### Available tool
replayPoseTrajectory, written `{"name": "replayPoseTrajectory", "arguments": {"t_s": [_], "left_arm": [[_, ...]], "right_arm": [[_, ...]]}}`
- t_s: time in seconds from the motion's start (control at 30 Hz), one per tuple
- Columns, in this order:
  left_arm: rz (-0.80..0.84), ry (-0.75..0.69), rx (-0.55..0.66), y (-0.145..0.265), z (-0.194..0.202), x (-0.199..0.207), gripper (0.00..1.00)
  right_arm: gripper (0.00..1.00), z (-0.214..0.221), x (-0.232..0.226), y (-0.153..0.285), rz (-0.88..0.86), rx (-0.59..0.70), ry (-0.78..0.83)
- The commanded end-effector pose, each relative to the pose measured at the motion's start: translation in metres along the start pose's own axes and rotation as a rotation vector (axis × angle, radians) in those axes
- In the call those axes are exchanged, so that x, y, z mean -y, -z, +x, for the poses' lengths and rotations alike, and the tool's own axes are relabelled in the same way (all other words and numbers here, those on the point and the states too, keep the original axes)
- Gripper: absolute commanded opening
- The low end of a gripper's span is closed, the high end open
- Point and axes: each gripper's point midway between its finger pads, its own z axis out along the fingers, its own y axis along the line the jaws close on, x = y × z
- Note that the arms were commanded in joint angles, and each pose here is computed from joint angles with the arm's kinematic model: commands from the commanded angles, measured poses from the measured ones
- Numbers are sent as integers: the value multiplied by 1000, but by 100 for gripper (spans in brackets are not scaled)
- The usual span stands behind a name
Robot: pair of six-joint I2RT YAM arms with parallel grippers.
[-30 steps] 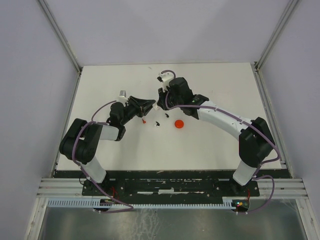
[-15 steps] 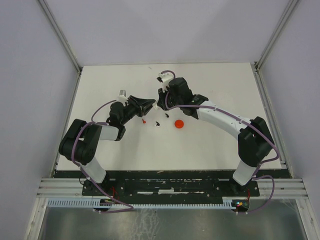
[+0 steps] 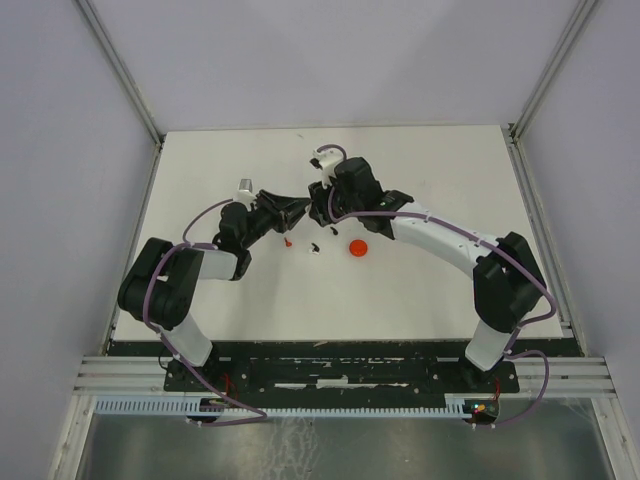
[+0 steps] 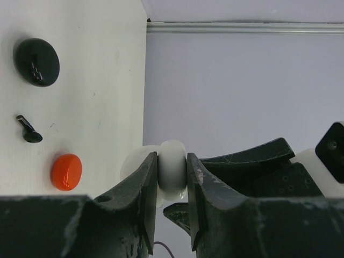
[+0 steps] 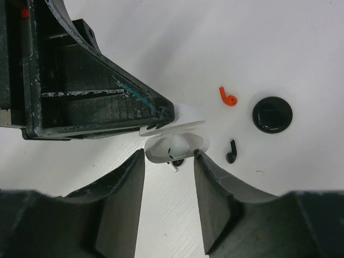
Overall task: Insert the wireless bluetooth earbuds into the charging case
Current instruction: Adjust the earbud with the charging case.
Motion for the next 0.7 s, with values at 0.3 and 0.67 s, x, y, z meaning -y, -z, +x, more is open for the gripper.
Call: {"name": "replayPoseTrajectory", "arguments": {"t_s": [0.3,0.67], "left_arm": [[91,-9,-5,-1,0,27,3],[100,-13,-7,1,1,31,3]], "right_arm": [[60,-47,0,30,31,165,-7],[60,-39,-7,14,-30,123,-18]]}}
